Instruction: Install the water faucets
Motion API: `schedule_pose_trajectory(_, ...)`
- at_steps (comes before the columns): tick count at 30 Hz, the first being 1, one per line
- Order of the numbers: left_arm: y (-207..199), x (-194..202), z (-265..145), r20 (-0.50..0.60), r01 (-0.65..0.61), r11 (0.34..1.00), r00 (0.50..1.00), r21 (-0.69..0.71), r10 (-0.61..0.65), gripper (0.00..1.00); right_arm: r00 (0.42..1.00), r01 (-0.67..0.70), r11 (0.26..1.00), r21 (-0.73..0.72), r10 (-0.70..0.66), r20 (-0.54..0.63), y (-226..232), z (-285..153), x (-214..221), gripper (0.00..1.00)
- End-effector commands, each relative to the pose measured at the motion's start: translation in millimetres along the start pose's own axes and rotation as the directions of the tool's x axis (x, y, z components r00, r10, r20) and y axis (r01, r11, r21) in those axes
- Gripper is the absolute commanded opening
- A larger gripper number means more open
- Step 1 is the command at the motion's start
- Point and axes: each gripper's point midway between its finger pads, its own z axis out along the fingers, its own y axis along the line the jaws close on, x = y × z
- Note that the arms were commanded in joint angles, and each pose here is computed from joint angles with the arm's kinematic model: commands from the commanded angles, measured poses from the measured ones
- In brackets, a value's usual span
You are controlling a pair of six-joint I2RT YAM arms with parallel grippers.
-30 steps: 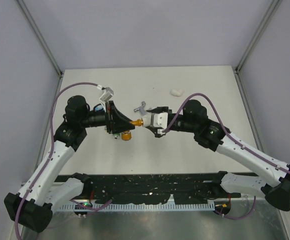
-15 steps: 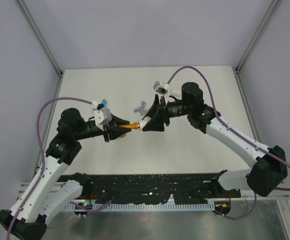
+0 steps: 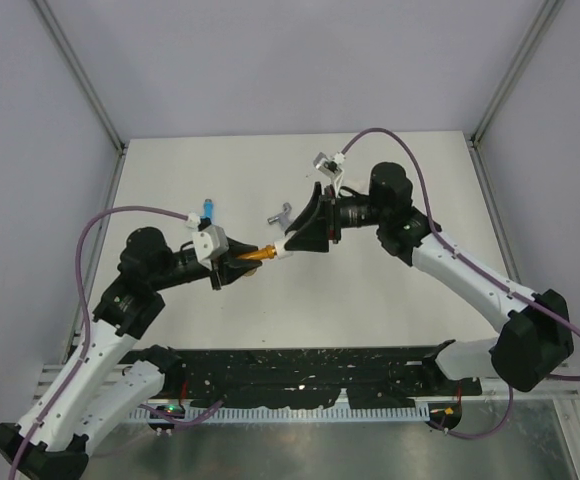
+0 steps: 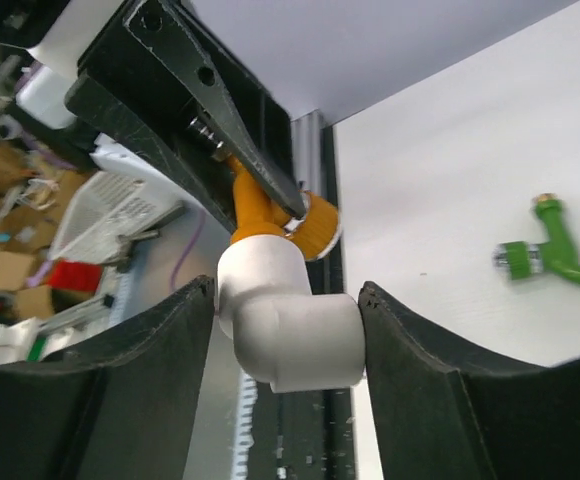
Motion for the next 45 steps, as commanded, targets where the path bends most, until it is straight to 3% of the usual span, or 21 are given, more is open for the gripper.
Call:
schedule_pose_trajectory(1,14,12,3,-0.013,0.162,0.983,0.986,-0.083,-0.163,0.0,0.926,0.341,0.918,0.204,-0.365,0.093,7,-29,-44,0.69)
schedule_pose_trajectory(5,13,8,9,0.03,0.361,0.932,0.932,-0.036,-0.361,0.0,0.73,0.608,0.676,0.416,-0.683,0.042,-5,-57,-58,0.88)
schedule_pose_trajectory(8,12,-5,13,0.07,0.434,0.9,0.897,0.039,-0.436,0.0,0.547,0.753,0.484,0.447,-0.837,-0.016,0,-68,-60,0.96)
schedule_pose_trajectory(10,8,-12,14,0.076,0.476,0.875,0.872,0.088,-0.483,0.0,0.454,0.827,0.407,0.388,-0.89,-0.033,7,-66,-51,0.96)
schedule_pose_trajectory(13,2,-22,16,0.059,0.507,0.848,0.852,0.155,-0.521,0.0,0.39,0.883,0.378,0.28,-0.921,0.01,23,-57,-39,0.96)
schedule_pose_trajectory(16,-4,-29,16,0.044,0.516,0.832,0.844,0.206,-0.534,0.0,0.37,0.902,0.365,0.232,-0.929,0.023,28,-51,-30,0.96)
schedule_pose_trajectory(36,-27,-40,2,-0.026,0.494,0.821,0.86,0.287,-0.509,0.0,0.451,0.885,0.457,0.092,-0.889,0.072,49,-7,-6,0.75)
schedule_pose_trajectory(39,-30,-43,0,-0.021,0.481,0.827,0.867,0.292,-0.497,0.0,0.471,0.875,0.477,0.085,-0.878,0.08,53,-4,-6,0.62)
schedule_pose_trajectory(43,-35,-49,-4,-0.009,0.448,0.838,0.883,0.311,-0.469,0.0,0.506,0.855,0.512,0.081,-0.858,0.086,59,-1,-4,0.38)
schedule_pose_trajectory(45,-36,-54,-7,0.017,0.393,0.865,0.908,0.311,-0.419,0.0,0.575,0.808,0.582,0.091,-0.812,0.095,60,0,-5,0.25)
